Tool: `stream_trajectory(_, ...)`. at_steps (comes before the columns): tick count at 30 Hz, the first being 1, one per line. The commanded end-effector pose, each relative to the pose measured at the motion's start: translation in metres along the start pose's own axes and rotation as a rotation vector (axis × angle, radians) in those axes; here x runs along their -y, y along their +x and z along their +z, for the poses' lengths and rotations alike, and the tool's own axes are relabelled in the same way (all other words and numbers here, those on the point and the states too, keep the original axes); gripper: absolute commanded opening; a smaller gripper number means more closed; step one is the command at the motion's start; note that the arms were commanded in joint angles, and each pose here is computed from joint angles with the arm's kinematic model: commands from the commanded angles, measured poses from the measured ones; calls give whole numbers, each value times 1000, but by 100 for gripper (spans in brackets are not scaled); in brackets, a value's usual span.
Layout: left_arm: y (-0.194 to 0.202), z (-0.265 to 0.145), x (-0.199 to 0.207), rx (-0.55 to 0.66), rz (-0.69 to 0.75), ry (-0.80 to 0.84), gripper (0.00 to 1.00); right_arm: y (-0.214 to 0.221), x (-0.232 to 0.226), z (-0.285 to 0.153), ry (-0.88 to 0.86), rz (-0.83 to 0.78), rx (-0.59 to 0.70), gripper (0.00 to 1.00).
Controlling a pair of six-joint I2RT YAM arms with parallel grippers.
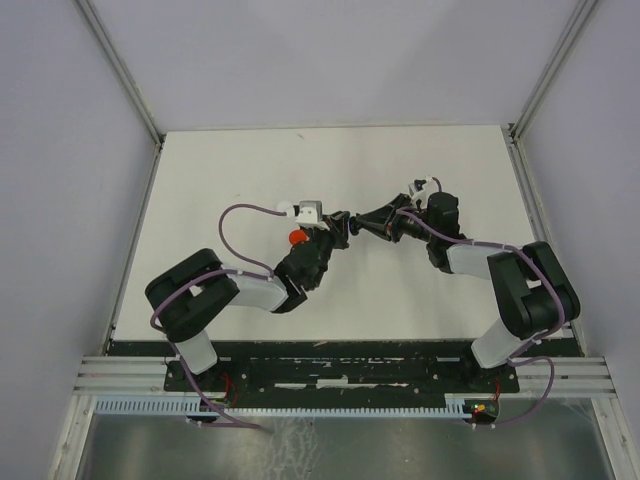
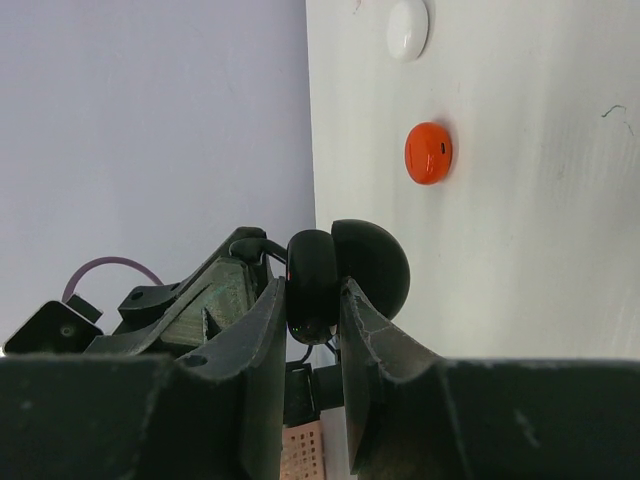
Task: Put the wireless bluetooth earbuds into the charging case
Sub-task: Place the earbud in the charging case.
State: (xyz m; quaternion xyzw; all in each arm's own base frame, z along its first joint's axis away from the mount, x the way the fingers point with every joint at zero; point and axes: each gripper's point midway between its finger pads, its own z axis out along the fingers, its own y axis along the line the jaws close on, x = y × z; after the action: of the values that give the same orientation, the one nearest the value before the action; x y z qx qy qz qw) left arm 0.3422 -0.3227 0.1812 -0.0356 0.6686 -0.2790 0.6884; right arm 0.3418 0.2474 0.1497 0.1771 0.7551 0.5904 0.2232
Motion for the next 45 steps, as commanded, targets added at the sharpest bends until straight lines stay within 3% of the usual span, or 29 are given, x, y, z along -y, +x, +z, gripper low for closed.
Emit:
stream_trajectory(1,-11,6,10,30,-30,1,3,-2,-25,-4,-55,-71,16,6)
stream_trajectory(45,-1,11,12,9,-33,6,3,-2,-35,-2,-69,-83,10,6)
